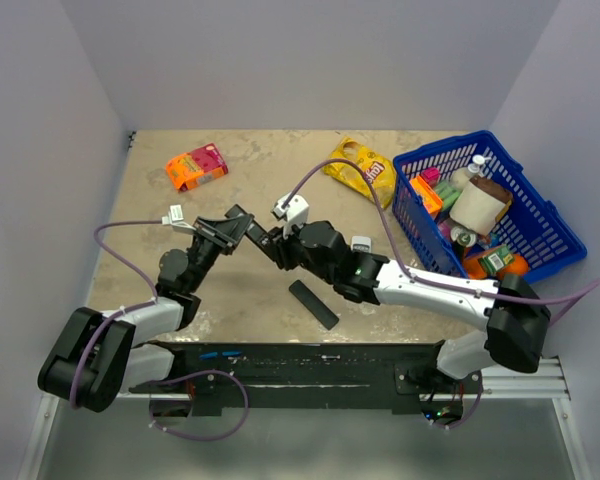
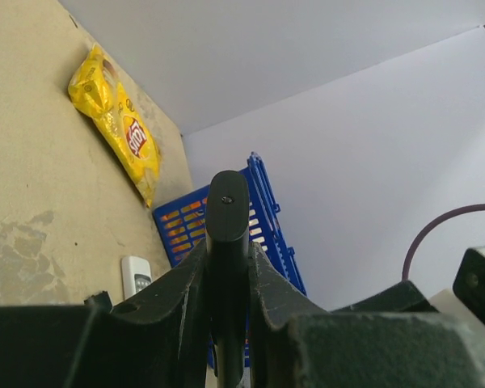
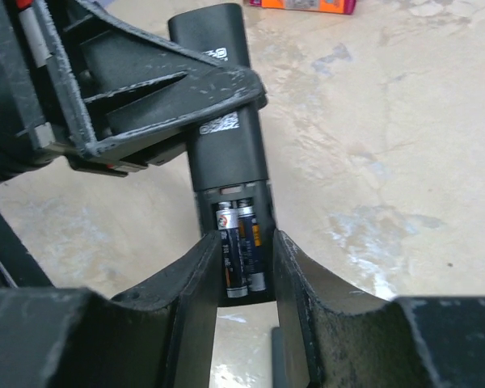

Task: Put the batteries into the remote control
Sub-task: Load the battery into the remote control.

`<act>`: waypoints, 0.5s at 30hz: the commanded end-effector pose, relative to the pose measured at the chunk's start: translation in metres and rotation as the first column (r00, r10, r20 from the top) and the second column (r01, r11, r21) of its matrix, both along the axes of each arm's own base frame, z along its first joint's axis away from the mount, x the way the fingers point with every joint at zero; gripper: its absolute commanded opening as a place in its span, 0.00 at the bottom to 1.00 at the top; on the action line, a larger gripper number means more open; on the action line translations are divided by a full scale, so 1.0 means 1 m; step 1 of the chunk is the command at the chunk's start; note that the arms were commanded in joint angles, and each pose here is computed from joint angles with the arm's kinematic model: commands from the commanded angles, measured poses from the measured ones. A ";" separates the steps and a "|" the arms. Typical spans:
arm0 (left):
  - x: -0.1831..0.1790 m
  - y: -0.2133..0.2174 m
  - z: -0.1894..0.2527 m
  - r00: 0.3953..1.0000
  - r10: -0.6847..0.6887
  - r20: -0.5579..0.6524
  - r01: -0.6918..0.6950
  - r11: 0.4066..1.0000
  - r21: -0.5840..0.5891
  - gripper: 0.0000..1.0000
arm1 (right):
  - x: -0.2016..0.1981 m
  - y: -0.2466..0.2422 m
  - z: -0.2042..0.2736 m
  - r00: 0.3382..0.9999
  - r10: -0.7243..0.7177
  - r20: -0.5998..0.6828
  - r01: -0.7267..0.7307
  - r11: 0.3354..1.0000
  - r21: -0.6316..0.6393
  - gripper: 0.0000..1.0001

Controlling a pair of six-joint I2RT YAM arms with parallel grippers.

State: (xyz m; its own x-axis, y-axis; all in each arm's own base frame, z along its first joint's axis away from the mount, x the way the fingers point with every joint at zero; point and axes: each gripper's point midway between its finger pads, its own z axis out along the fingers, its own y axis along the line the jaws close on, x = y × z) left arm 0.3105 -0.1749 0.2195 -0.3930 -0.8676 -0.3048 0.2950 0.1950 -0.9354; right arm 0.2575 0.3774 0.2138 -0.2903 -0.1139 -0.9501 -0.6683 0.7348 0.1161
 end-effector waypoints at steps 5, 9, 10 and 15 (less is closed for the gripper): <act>0.002 -0.009 0.002 0.999 -0.033 0.043 0.031 0.998 0.061 0.00 | 0.013 -0.041 0.027 1.000 -0.008 -0.024 0.005 0.993 -0.119 0.38; 0.007 -0.012 -0.014 0.999 -0.038 0.019 0.036 0.995 0.095 0.00 | 0.011 -0.047 0.013 0.997 0.015 -0.075 -0.025 0.991 -0.133 0.38; 0.007 -0.013 -0.017 0.999 -0.043 0.017 0.041 0.994 0.104 0.00 | 0.009 -0.046 0.013 0.996 0.035 -0.081 -0.045 0.990 -0.131 0.38; 0.017 -0.018 -0.037 0.999 -0.048 -0.006 0.049 0.981 0.188 0.00 | 0.001 -0.041 0.004 0.985 0.103 -0.136 -0.129 0.973 -0.192 0.38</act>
